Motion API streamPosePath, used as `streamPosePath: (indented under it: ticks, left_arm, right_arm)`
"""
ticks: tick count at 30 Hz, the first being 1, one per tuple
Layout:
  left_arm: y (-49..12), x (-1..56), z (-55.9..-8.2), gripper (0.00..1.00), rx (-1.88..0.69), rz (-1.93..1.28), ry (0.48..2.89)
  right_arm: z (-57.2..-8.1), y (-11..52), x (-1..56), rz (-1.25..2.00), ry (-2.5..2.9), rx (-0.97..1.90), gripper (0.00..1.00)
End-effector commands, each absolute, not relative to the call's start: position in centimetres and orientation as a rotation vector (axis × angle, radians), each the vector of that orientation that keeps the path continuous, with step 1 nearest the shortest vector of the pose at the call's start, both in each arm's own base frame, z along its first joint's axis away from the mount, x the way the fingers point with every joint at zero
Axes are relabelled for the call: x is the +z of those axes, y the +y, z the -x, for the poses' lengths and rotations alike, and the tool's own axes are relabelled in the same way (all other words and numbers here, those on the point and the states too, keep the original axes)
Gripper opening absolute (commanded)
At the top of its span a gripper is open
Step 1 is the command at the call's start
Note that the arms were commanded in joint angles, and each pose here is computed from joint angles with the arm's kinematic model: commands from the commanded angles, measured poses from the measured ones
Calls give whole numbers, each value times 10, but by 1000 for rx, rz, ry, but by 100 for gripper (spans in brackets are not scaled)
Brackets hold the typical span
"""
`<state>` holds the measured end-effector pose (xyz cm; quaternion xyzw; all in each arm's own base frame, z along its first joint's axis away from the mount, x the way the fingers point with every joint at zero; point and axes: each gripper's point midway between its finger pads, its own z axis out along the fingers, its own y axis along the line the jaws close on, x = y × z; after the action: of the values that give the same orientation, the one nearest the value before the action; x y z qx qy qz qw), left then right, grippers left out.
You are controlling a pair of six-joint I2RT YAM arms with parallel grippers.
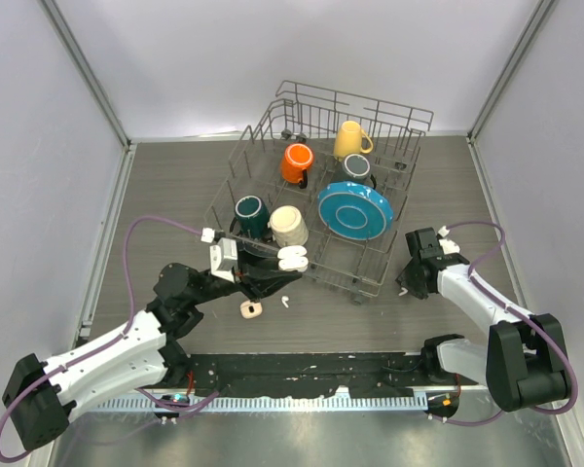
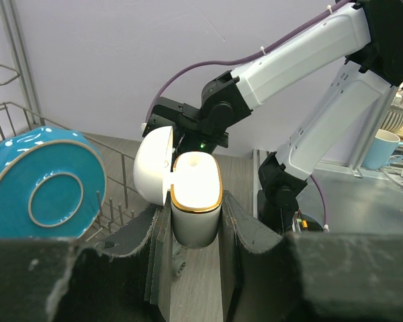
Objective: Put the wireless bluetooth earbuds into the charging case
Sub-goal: Pick up the earbud from the center of the board.
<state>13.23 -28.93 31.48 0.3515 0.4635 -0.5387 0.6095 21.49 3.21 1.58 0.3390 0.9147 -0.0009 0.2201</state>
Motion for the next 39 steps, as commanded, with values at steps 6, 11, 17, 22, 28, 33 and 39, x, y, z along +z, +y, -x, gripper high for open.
streamPosePath:
  ticks: [6, 11, 17, 22, 28, 33, 39]
  left_arm:
    - [-288, 335, -132, 0, -1241, -792, 1015]
    - [-288, 334, -132, 0, -1238, -791, 1019]
    - [-288, 333, -133, 0, -1238, -793, 1021]
    - [-288, 333, -132, 0, -1238, -795, 1021]
    - [-287, 333, -132, 0, -1232, -793, 1022]
    - [-288, 333, -134, 0, -1228, -795, 1024]
    - [-290, 331, -135, 0, -1229, -796, 1029]
  right_arm:
    - [-208, 42, 2, -917, 2590, 44, 35]
    - [-208, 45, 1, -882, 2611, 33, 35]
    - [-208, 45, -1, -870, 2619, -4, 36]
    - [-208, 43, -2, -876, 2616, -28, 34]
    - [-208, 43, -2, -877, 2620, -36, 26]
    - [-212, 39, 12, -877, 2572, -41, 20]
    - [-222, 29, 71, -857, 2407, -17, 9]
